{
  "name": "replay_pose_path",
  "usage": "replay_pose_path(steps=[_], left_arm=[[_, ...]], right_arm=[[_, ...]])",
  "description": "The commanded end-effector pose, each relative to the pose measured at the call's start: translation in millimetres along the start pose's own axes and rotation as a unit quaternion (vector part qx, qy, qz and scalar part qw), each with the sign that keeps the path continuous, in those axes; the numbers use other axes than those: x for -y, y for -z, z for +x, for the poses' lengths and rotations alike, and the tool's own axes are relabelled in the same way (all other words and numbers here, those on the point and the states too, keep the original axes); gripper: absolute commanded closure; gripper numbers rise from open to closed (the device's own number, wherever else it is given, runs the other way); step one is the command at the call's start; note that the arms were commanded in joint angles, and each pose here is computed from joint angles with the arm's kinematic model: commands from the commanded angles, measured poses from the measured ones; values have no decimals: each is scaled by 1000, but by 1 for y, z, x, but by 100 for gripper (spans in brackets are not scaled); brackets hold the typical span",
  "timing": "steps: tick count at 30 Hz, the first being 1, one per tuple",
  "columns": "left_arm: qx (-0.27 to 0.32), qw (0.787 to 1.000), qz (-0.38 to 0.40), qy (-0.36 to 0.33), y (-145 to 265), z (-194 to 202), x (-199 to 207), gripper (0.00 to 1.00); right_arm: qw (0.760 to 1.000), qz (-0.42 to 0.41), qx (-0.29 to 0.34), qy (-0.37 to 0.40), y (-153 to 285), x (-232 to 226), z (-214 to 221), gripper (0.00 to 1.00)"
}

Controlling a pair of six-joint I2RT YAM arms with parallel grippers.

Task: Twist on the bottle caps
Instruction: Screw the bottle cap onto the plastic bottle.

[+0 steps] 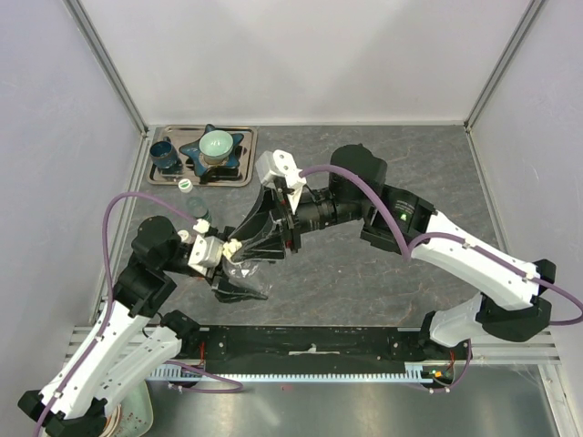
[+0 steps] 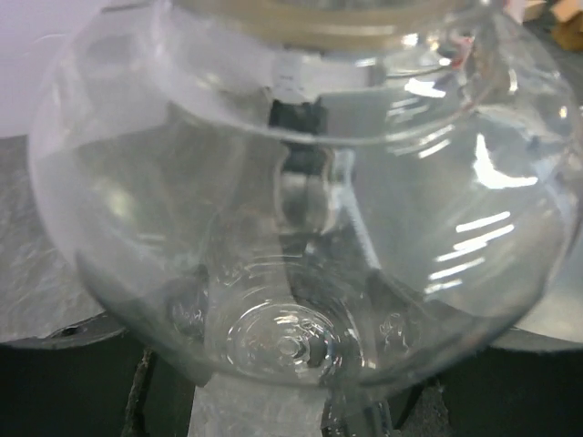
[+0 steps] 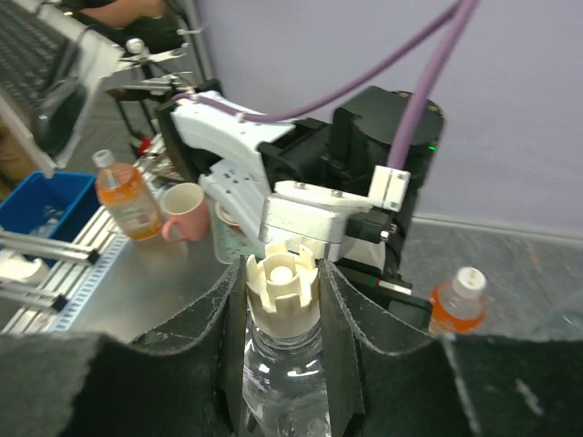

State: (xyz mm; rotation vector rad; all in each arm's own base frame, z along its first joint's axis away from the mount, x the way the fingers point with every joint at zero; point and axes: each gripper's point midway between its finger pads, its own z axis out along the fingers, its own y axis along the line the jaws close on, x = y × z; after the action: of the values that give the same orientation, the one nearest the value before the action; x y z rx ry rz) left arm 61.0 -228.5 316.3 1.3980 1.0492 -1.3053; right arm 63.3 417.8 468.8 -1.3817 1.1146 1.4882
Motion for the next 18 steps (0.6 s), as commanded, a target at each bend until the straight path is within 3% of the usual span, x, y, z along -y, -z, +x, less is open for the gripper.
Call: replay_pose_path(steps=[1,7,10,14,15,17,18], left_arm=[[7,992,-121,-33,8,-16,-40,98],[12,974,-222,-41,22,-24,-71,98],[14,957,-287,-46,34,-28,-90,98],[17,936,-349,-41,49,-32,-106,98],[17,934,-355,-37,50,-32,-108,98],[16,930,-367,-33,53,-31,-110,98],[17,928,-372,-27,55,-29,-111,98]], right_arm=[[986,146,-77,-35,13,51,52,92],[952,281,-102,-67,27,98,80,100],[920,367,-98,-95,36,127,92,100],[865,479,-98,-108,52,154,106,100],[838,527,-98,-100,63,165,110,100],[818,559,-90,-101,64,165,112,100],[790,601,-87,-90,74,172,113,100]])
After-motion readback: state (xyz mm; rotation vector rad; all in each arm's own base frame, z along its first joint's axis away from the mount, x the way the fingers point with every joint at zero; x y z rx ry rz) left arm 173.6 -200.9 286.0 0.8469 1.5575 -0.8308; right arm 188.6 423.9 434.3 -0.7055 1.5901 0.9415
